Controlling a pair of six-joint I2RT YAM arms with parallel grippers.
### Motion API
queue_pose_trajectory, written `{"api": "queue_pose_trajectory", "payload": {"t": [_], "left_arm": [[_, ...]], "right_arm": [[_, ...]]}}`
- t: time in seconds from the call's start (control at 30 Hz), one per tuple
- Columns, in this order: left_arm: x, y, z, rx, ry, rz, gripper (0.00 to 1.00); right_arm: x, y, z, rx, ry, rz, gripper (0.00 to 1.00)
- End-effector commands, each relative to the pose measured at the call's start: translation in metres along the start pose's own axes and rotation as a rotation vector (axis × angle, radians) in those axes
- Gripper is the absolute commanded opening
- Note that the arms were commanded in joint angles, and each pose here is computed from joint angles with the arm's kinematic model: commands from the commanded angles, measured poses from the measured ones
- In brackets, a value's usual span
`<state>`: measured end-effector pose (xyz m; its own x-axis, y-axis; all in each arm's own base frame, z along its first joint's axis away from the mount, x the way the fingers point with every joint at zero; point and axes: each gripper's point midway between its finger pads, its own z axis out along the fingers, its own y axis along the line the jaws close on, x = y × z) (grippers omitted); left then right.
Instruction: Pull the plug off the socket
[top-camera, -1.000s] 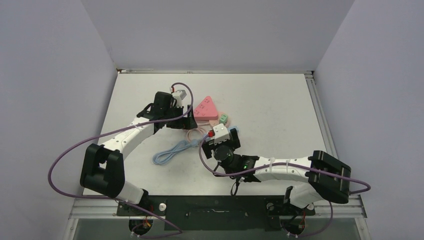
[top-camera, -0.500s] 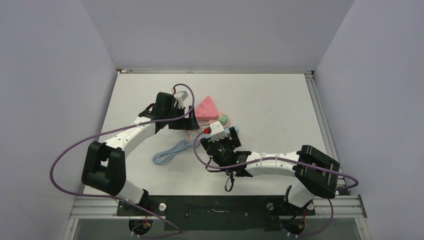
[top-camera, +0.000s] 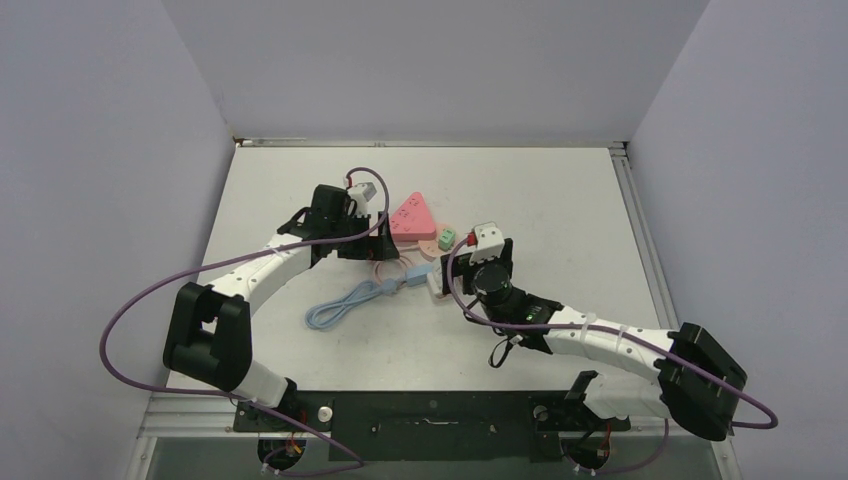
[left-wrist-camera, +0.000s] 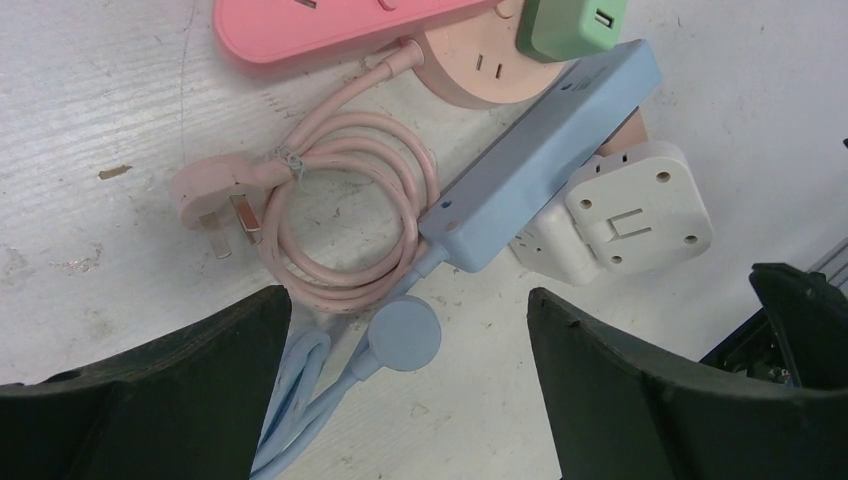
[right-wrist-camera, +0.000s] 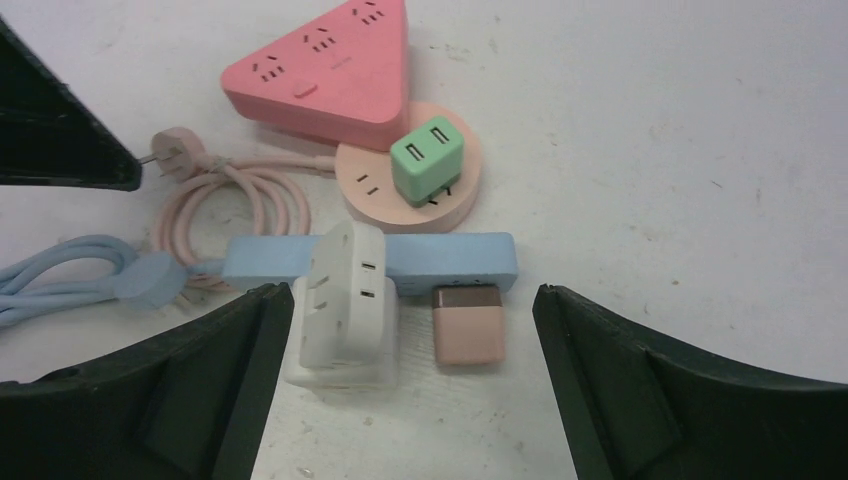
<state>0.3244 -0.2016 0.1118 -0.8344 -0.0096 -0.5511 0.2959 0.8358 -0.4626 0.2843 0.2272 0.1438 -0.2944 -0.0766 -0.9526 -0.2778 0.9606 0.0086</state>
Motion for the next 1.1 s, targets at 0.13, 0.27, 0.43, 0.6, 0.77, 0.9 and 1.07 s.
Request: {"api": "queue_pose_trajectory", "payload": {"t": [0.13, 0.27, 0.43, 0.6, 0.77, 0.9, 1.07], "left_arm": [[-0.007, -0.023, 0.001, 0.089, -0.029, 0.058, 0.85], [0.002, -0.036, 0.006, 0.115, -0.005, 0.103, 0.85], [0.019, -0.049, 0.023, 0.159, 0.063, 0.095, 0.76], [0.028, -0.057, 0.038, 0.227, 0.097, -0.001, 0.71], [0.028, -0.055, 0.051, 0.222, 0.111, -0.039, 0.7], [0.03, -0.05, 0.059, 0.21, 0.129, -0.059, 0.65], [0.035, -0.045, 0.064, 0.191, 0.143, -0.072, 0.59]], "right_arm": [[0.0, 0.038, 0.009, -0.208, 0.028, 0.047, 0.98], [0.007, 0.038, 0.018, -0.26, 0.073, 0.103, 0.93], [0.009, 0.035, 0.021, -0.291, 0.088, 0.141, 0.87], [0.014, 0.039, 0.024, -0.309, 0.107, 0.13, 0.81], [0.017, 0.039, 0.028, -0.279, 0.123, 0.107, 0.77], [0.018, 0.042, 0.028, -0.274, 0.116, 0.085, 0.75], [0.021, 0.054, 0.028, -0.266, 0.118, 0.034, 0.69]]}}
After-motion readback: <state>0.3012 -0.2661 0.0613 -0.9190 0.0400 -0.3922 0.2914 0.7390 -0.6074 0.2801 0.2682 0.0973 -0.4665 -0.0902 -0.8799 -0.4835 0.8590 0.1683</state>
